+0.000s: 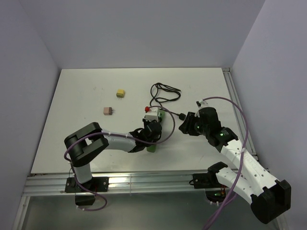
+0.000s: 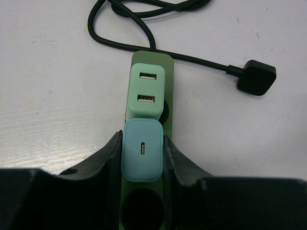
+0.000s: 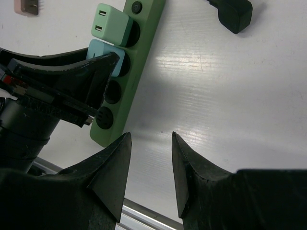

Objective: Insert the plug

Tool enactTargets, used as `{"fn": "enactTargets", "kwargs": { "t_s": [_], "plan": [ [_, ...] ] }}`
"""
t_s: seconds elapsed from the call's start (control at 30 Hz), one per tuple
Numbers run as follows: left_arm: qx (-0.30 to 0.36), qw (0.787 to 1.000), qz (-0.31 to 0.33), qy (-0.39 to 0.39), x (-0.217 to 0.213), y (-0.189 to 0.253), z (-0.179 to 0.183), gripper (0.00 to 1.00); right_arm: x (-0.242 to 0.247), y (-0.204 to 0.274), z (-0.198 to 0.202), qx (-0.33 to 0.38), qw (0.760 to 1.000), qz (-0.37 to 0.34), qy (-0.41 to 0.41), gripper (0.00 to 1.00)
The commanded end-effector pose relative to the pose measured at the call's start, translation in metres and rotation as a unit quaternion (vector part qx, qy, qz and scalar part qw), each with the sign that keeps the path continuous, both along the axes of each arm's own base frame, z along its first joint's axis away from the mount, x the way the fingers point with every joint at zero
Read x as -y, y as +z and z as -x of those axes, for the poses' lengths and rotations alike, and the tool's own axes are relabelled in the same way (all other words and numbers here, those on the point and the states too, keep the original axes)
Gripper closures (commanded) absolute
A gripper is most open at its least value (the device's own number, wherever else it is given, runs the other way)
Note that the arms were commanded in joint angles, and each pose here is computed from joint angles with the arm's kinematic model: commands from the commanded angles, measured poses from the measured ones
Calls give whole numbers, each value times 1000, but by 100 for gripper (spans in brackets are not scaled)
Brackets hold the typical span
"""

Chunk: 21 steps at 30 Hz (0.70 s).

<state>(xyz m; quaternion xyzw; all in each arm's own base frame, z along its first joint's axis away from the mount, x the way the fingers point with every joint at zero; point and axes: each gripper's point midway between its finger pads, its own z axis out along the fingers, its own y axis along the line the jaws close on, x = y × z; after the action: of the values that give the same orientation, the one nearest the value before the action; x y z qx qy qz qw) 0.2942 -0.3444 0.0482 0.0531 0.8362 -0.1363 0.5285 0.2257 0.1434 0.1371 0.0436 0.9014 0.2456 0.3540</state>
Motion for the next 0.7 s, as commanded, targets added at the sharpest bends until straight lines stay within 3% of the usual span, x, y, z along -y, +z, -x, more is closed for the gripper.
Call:
{"fn": "enactTargets", "kwargs": {
  "t_s": [0.0,0.23,0.37,0.5,0.53,0.67],
  "plan": [
    [-289,942,-150,-78,-62,-152,124,96,-2,14,-5,21,1000,-6,1,54],
    [-241,959,-129,-71,-47,-97,94,66,-4,18,-7,23,1000,-11,2,53],
    [-223,965,-124,-60,-42,-73,77,31,-3,20,-7,24,1000,-8,1,54],
    [-184,977,-98,-43,-37,-34,62,5,-1,21,-8,28,1000,-4,-1,54],
    [-170,981,-82,-44,-34,-16,59,1,-2,20,-8,27,1000,-3,-1,53],
    [-121,991,-47,-38,-37,42,51,1,-3,19,-10,25,1000,-1,1,54]
  ]
}}
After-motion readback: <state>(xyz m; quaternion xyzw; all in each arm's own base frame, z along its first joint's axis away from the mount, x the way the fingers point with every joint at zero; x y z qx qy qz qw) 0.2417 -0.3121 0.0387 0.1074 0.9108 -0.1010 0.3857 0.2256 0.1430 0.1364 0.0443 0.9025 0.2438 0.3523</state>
